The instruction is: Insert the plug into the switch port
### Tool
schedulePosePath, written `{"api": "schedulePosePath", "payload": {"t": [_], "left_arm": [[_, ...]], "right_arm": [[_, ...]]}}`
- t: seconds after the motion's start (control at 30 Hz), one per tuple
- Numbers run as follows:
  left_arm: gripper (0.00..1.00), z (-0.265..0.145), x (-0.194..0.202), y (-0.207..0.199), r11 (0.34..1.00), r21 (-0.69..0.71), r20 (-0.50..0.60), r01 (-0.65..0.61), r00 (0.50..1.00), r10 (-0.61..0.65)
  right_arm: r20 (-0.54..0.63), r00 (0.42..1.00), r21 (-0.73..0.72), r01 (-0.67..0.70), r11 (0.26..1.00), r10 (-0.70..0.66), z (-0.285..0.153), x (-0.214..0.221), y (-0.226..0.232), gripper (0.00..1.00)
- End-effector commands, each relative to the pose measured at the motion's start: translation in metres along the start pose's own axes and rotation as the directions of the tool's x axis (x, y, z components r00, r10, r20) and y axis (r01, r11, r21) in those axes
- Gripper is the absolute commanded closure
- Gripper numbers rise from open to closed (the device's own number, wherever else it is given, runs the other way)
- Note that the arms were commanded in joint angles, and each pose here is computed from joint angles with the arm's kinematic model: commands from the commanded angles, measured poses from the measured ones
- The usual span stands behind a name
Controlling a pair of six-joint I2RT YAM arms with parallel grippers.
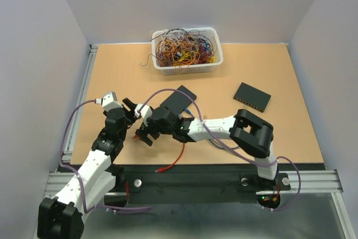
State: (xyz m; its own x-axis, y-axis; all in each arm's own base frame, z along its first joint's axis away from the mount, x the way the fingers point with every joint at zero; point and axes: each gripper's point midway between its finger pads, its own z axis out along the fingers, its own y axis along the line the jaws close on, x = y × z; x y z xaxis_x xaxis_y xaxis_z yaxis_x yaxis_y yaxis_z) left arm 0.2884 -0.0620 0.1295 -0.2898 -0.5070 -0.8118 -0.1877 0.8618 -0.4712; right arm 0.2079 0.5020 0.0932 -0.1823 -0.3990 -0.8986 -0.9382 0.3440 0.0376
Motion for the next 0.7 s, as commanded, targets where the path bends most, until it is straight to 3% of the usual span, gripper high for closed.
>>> {"api": "schedulePosePath", "payload": {"t": [0.0,0.2,0.67], "left_arm": [[0.22,-0.008,-0.015,0.008,0.998,-0.02,0.09,0.052,0.995,-0.05],[0.22,-0.008,-0.014,0.008,0.998,-0.003,0.102,0.057,0.993,-0.056],[0.22,-0.01,-0.022,0.03,0.983,-0.121,0.169,0.136,0.979,-0.114]], "right_arm": [[0.052,0.997,-0.005,0.065,0.998,-0.065,0.021,-0.032,-0.005,0.11],[0.016,0.996,0.067,0.089,0.994,-0.09,0.046,-0.022,-0.021,0.08],[-0.062,0.995,0.003,0.075,0.997,-0.074,0.046,0.026,-0.01,0.08]]}}
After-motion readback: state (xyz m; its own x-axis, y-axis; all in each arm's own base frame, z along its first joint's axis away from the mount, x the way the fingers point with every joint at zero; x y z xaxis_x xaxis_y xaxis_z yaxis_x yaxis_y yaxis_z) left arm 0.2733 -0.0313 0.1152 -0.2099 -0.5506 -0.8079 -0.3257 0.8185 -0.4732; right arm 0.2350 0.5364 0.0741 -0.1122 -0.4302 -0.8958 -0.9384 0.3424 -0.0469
